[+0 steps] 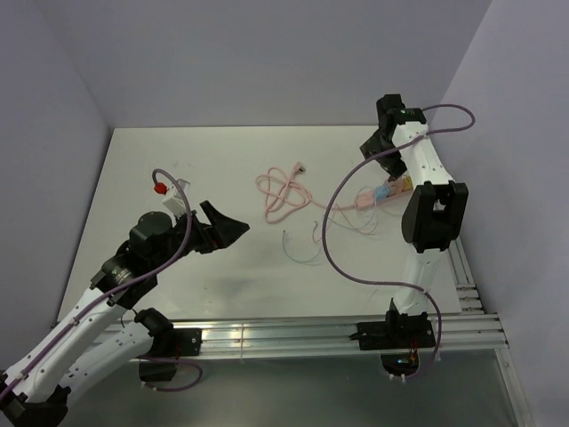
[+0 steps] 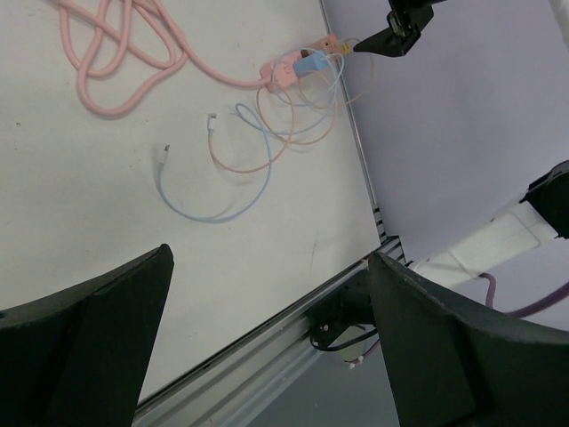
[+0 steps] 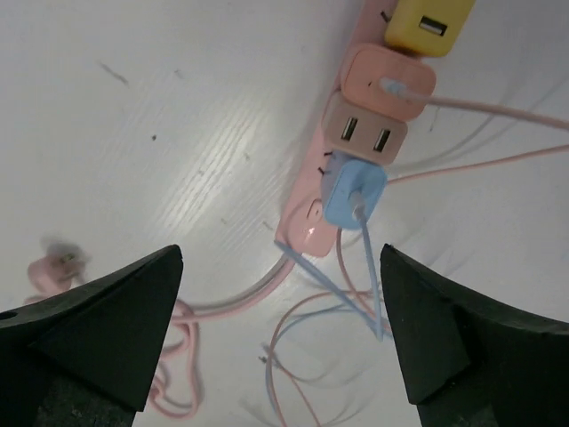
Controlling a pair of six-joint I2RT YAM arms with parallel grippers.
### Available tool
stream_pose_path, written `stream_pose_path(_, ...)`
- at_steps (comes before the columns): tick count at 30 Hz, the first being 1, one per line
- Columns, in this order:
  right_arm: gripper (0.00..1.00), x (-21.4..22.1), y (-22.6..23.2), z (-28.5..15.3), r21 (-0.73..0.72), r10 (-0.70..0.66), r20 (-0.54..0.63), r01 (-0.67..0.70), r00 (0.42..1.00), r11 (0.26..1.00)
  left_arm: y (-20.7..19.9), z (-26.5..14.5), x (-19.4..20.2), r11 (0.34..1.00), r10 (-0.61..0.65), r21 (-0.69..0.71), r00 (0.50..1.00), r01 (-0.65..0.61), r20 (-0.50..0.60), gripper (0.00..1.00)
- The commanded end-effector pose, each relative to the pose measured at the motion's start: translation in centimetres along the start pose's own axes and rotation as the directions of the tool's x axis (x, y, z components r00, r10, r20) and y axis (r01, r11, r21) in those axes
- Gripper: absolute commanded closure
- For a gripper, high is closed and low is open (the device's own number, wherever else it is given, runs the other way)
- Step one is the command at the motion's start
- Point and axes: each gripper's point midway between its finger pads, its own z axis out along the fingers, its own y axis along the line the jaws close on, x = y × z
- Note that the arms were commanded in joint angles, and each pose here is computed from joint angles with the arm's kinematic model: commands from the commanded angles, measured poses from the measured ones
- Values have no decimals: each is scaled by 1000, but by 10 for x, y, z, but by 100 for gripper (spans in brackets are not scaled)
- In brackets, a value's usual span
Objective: Insert the plug
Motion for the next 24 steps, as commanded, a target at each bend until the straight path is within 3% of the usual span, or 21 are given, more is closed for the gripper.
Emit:
stream_pose_path(1,0,-11,-3,-44,-59,-29,77,33,997,998,-18,-11,-16,999,-17,45,999,15,49,4)
stream_pose_path(5,0,-5,-6,-72,-96,-75,138,89,988,991,-18,-13,-14,998,-31,48,999,29,43,3)
stream_pose_path(7,0,-5,-3,-103,-165,-91,223,130,971,978,-17,-9,-12,998,-39,47,999,37,31,3)
stream_pose_path(9,0,5,0,-105,-212,-113,275,175,955,961,-18,-4,-7,997,-46,59,999,45,5,3)
stream_pose_path(10,0,11,0,-128,-264,-142,336,238,931,935,-17,1,-4,997,-51,58,999,51,-10,3)
stream_pose_path(14,0,63,0,-118,-354,-280,452,458,847,816,-17,17,6,994,-69,76,996,74,-64,2)
stream_pose_path(20,0,126,-28,-105,-442,-413,356,541,838,716,-7,51,16,982,-138,107,979,155,-146,1)
stream_pose_path(24,0,145,-41,-124,-544,-381,410,557,829,627,0,64,17,953,-210,176,957,246,-199,1)
